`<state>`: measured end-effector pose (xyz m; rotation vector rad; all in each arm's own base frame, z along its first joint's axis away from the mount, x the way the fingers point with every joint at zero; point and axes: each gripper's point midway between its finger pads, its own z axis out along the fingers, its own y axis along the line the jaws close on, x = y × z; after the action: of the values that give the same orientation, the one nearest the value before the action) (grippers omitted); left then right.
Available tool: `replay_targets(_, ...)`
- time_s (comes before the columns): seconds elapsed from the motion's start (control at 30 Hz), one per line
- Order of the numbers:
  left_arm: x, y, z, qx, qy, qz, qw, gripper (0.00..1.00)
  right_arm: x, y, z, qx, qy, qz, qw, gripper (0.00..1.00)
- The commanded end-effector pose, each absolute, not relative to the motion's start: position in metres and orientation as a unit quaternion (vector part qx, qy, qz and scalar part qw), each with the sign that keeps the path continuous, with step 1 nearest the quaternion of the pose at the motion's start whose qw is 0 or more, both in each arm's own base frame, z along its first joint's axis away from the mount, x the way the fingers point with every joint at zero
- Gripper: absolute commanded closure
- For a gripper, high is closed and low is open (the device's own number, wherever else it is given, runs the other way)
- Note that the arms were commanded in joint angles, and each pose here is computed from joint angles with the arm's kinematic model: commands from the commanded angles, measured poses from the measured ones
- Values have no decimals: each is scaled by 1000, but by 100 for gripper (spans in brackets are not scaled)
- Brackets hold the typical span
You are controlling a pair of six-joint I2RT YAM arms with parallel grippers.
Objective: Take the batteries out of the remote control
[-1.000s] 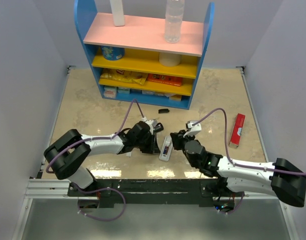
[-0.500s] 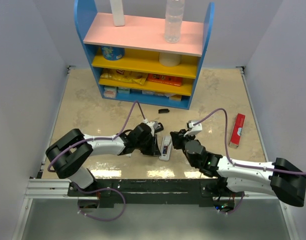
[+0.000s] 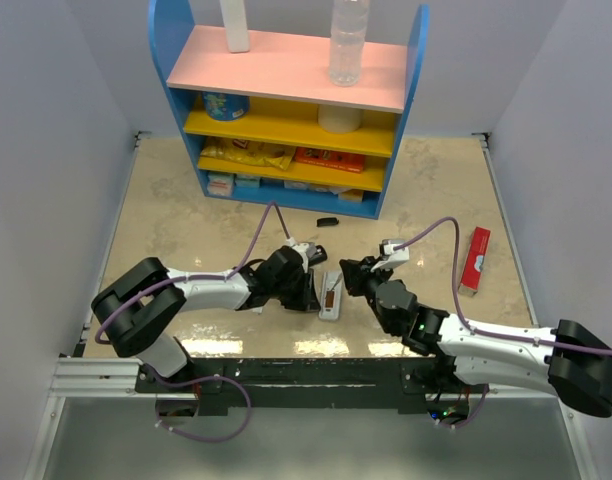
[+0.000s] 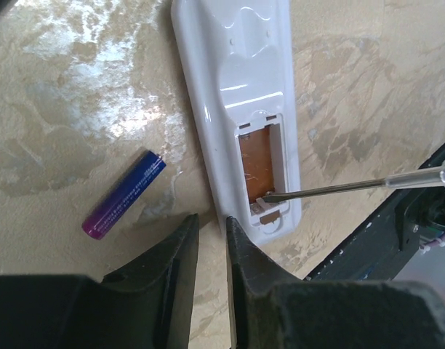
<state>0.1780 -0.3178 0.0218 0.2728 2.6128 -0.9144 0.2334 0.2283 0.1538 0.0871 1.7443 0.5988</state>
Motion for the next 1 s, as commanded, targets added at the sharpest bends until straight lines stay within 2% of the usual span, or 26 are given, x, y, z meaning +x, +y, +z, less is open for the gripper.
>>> replay_targets(0.0,188,-316,31,87,928,-303,200,74,241,231,175,67,736,270,617,100)
replay_targets(0.27,202,-309,70,96,919,-291,247,73,241,226,191,57,741,252,620,100)
replay_targets(0.47,242,-292,114,84,907,-289,294,69,242,216,207,56,735,237,633,100)
replay_targets(0.67,298,-243,113,58,916,-242,313,65,239,214,213,50,732,239,636,100)
replay_targets(0.97,332,-200,85,40,938,-162,302,63,233,228,206,21,740,264,618,100)
